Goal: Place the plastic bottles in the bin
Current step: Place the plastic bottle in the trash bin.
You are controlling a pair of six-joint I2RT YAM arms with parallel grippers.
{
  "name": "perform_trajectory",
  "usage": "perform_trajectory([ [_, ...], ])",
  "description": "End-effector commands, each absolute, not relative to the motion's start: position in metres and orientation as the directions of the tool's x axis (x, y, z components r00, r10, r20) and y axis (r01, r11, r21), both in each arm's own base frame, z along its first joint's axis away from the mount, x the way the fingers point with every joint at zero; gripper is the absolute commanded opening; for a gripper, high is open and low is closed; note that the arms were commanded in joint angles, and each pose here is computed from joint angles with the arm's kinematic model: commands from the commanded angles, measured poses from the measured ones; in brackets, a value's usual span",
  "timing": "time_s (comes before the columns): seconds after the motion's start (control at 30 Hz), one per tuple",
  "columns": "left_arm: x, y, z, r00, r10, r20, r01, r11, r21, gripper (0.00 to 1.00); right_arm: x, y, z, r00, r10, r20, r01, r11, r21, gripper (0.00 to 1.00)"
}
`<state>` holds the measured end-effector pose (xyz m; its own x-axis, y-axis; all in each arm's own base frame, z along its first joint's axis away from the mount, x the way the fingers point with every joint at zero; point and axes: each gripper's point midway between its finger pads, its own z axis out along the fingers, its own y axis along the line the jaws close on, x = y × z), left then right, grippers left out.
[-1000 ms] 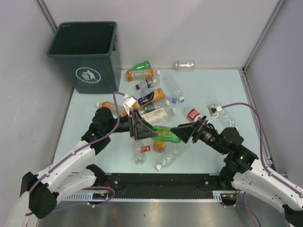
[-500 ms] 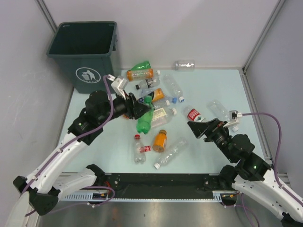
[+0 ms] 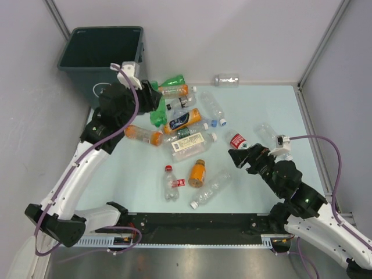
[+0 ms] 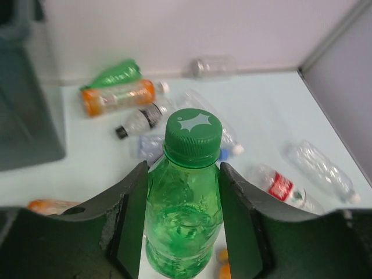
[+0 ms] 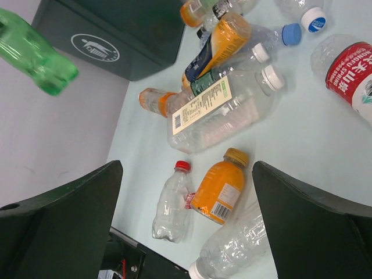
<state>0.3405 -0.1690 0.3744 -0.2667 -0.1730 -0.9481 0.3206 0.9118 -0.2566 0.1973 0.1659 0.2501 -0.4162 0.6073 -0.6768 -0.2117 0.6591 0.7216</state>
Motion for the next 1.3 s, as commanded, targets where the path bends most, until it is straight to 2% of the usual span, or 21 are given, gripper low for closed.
perform_trajectory([
  [0.0, 0.365, -0.128, 0.453, -0.035, -0.236, -0.971, 0.202, 0.950, -0.238, 0.00, 0.203, 0.162, 0.266, -0.377, 0.629, -0.680, -0.210, 0.657, 0.724, 1.00],
  [0.17, 0.391, -0.097, 0.497, 0.128, -0.254, -0.959, 0.099, 0.965, -0.242, 0.00, 0.205, 0.161, 0.263, -0.375, 0.622, -0.687, -0.202, 0.668, 0.716, 1.00],
  [0.37, 0.427, -0.055, 0.521, 0.267, -0.283, -0.921, -0.004, 0.956, -0.295, 0.00, 0.208, 0.159, 0.258, -0.370, 0.611, -0.700, -0.184, 0.690, 0.700, 1.00],
  [0.4, 0.429, -0.046, 0.542, 0.362, -0.296, -0.884, 0.005, 0.949, -0.316, 0.00, 0.209, 0.159, 0.257, -0.370, 0.607, -0.703, -0.182, 0.695, 0.696, 1.00],
  [0.5, 0.445, -0.032, 0.546, 0.439, -0.293, -0.849, -0.013, 0.943, -0.332, 0.00, 0.212, 0.158, 0.251, -0.373, 0.594, -0.713, -0.165, 0.713, 0.681, 1.00],
  [0.7, 0.474, -0.011, 0.563, 0.543, -0.295, -0.786, -0.049, 0.924, -0.380, 0.00, 0.222, 0.158, 0.244, -0.375, 0.581, -0.723, -0.141, 0.735, 0.663, 1.00],
  [0.87, 0.509, 0.004, 0.550, 0.548, -0.289, -0.785, -0.108, 0.906, -0.409, 0.01, 0.230, 0.160, 0.239, -0.389, 0.575, -0.720, -0.133, 0.738, 0.661, 1.00],
  [0.97, 0.518, 0.008, 0.553, 0.565, -0.308, -0.766, -0.083, 0.902, -0.423, 0.16, 0.234, 0.159, 0.234, -0.401, 0.570, -0.717, -0.119, 0.744, 0.658, 1.00],
  [1.0, 0.524, 0.008, 0.551, 0.560, -0.315, -0.766, -0.071, 0.903, -0.423, 0.28, 0.235, 0.158, 0.233, -0.404, 0.569, -0.716, -0.115, 0.745, 0.657, 1.00],
  [1.07, 0.533, 0.013, 0.543, 0.539, -0.337, -0.772, -0.072, 0.895, -0.440, 0.47, 0.238, 0.156, 0.230, -0.407, 0.570, -0.714, -0.106, 0.747, 0.656, 0.99],
  [1.1, 0.538, 0.012, 0.542, 0.533, -0.345, -0.772, -0.063, 0.894, -0.443, 0.68, 0.238, 0.156, 0.231, -0.412, 0.568, -0.712, -0.110, 0.745, 0.658, 1.00],
  [1.13, 0.540, 0.012, 0.541, 0.525, -0.356, -0.773, -0.058, 0.891, -0.450, 0.76, 0.240, 0.154, 0.230, -0.410, 0.571, -0.711, -0.102, 0.746, 0.658, 1.00],
  [1.2, 0.543, 0.011, 0.537, 0.509, -0.358, -0.783, -0.057, 0.894, -0.445, 0.91, 0.241, 0.154, 0.230, -0.416, 0.571, -0.708, -0.106, 0.742, 0.662, 1.00],
  [1.27, 0.543, 0.008, 0.537, 0.503, -0.358, -0.787, -0.044, 0.899, -0.436, 0.97, 0.243, 0.153, 0.229, -0.417, 0.575, -0.704, -0.098, 0.742, 0.663, 1.00],
])
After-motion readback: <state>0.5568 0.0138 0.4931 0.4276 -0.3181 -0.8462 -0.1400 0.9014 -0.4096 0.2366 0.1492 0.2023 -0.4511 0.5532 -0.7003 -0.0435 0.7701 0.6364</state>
